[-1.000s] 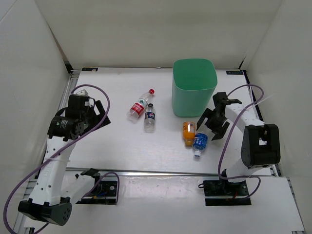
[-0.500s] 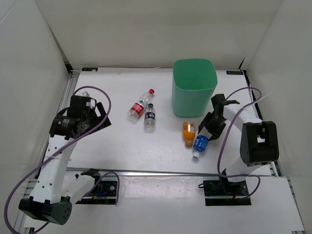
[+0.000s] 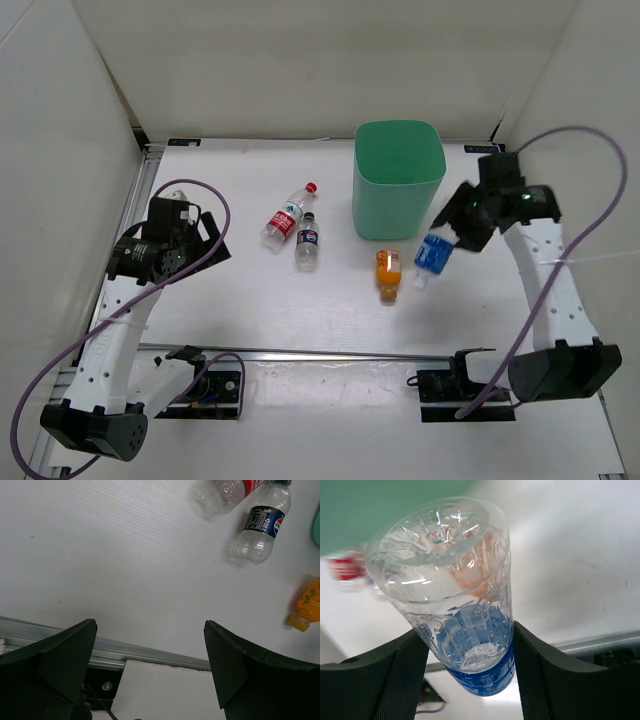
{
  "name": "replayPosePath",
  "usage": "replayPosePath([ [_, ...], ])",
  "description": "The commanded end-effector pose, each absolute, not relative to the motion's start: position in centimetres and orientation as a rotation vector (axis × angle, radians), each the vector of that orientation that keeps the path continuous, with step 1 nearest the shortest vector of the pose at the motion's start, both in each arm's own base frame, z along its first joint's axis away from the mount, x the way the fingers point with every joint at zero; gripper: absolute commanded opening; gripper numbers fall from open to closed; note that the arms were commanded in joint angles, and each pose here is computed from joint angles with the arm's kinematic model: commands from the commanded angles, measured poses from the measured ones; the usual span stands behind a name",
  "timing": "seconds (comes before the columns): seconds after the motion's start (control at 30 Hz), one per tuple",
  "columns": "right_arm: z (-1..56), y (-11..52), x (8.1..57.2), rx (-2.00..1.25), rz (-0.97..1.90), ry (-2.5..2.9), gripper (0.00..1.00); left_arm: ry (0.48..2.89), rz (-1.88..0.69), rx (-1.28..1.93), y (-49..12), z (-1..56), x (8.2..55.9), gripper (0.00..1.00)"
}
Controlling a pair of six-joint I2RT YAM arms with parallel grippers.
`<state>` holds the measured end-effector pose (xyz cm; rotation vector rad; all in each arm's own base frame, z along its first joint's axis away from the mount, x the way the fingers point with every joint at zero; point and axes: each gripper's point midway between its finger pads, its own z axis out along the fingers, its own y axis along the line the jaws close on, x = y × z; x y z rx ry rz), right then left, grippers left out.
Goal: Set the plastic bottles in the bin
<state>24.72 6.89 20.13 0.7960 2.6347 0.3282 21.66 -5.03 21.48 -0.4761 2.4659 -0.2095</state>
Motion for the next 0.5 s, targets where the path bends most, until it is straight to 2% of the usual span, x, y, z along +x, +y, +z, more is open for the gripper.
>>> replayPosePath([
  [0.0, 29.6, 6.2, 25.9, 0.695, 0.361, 2.431, 0.34, 2.427, -0.241, -0.479, -5.2, 22.1, 22.0, 0.99],
  [0.03, 31.9, 6.2, 26.0, 0.686, 0.373, 2.402, 0.34, 2.427, -0.241, -0.479, -5.2, 22.1, 22.0, 0.99],
  [0.07, 38.7, 6.3, 26.8, 0.617, 0.44, 2.225, 0.34, 2.439, -0.241, -0.47, -5.4, 21.8, 21.9, 0.99],
  [0.13, 42.5, 6.5, 29.2, 0.58, 0.474, 2.149, 0.35, 2.439, -0.241, -0.47, -5.4, 21.8, 21.9, 0.99],
  [0.17, 46.2, 6.7, 29.3, 0.538, 0.524, 2.039, 0.36, 2.439, -0.241, -0.47, -5.4, 21.8, 21.9, 0.99],
  [0.27, 46.7, 8.7, 33.6, 0.506, 0.664, 1.972, 0.36, 2.464, -0.247, -0.458, -5.8, 21.3, 21.8, 0.99],
  [0.3, 44.2, 9.5, 35.0, 0.544, 0.709, 2.025, 0.34, 2.461, -0.249, -0.457, -5.8, 21.5, 22.0, 0.99],
  [0.33, 44.2, 10.2, 35.7, 0.529, 0.752, 2.01, 0.32, 2.461, -0.249, -0.457, -5.8, 21.5, 22.0, 0.99],
  [0.47, 42.7, 12.5, 40.8, 0.481, 0.75, 2.042, 0.28, 2.464, -0.238, -0.451, -5.8, 22.1, 21.8, 0.99],
])
